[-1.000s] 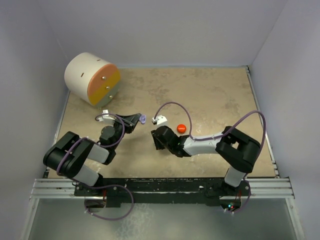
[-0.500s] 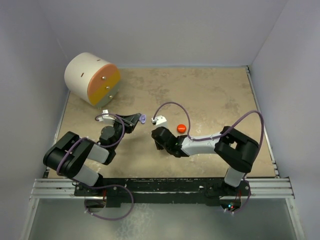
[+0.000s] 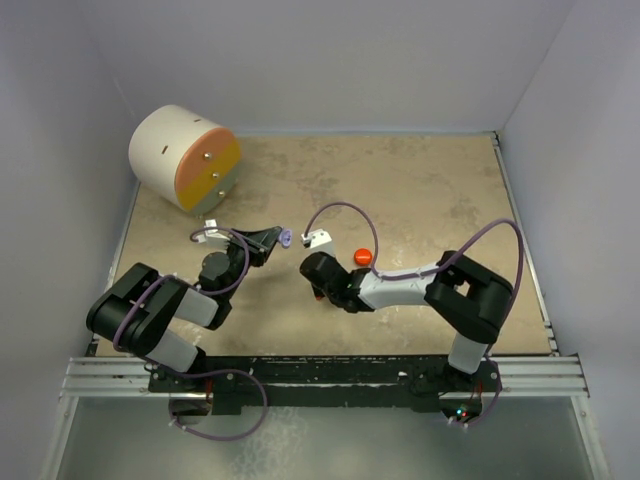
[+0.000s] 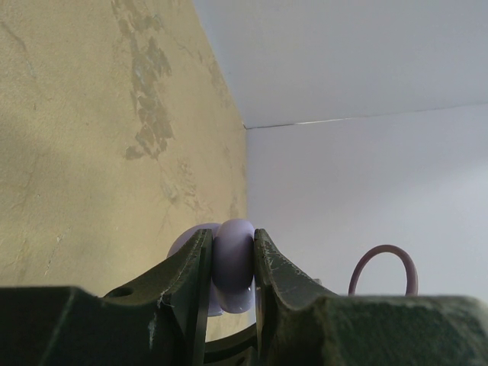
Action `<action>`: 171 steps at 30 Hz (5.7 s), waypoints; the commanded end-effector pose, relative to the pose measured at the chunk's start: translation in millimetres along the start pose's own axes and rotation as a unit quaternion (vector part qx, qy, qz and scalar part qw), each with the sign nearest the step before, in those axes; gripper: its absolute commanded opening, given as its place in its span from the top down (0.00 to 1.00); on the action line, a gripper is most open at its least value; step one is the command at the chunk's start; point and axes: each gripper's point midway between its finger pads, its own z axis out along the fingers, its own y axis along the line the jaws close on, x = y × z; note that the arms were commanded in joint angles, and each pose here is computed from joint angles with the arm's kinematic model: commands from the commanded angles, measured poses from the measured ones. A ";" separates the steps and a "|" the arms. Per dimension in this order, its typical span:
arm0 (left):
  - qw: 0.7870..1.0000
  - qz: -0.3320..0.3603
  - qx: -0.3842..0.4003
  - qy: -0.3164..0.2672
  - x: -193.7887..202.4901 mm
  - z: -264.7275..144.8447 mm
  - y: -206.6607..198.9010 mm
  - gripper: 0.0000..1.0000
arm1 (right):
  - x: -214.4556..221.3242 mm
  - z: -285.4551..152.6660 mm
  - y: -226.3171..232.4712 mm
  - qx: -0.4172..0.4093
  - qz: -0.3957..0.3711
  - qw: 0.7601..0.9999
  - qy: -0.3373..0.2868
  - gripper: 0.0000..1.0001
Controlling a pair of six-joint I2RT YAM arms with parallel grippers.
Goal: Insert the wireless bluetooth earbuds into the charging case
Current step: Pick up the earbud from the center of the board.
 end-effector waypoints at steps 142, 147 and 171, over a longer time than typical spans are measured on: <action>0.999 -0.001 0.022 -0.024 -26.2 -14.7 -11.3 1.00 | -20.9 22.9 6.0 -0.005 0.000 1.000 0.005 0.70; 0.999 -0.002 0.021 -0.025 -26.3 -15.0 -10.6 1.00 | -18.2 21.6 4.6 -0.003 0.002 1.000 0.010 0.70; 0.999 -0.005 0.024 -0.023 -25.9 -15.5 -11.5 1.00 | -4.5 15.1 -2.5 0.003 0.018 0.999 0.027 0.64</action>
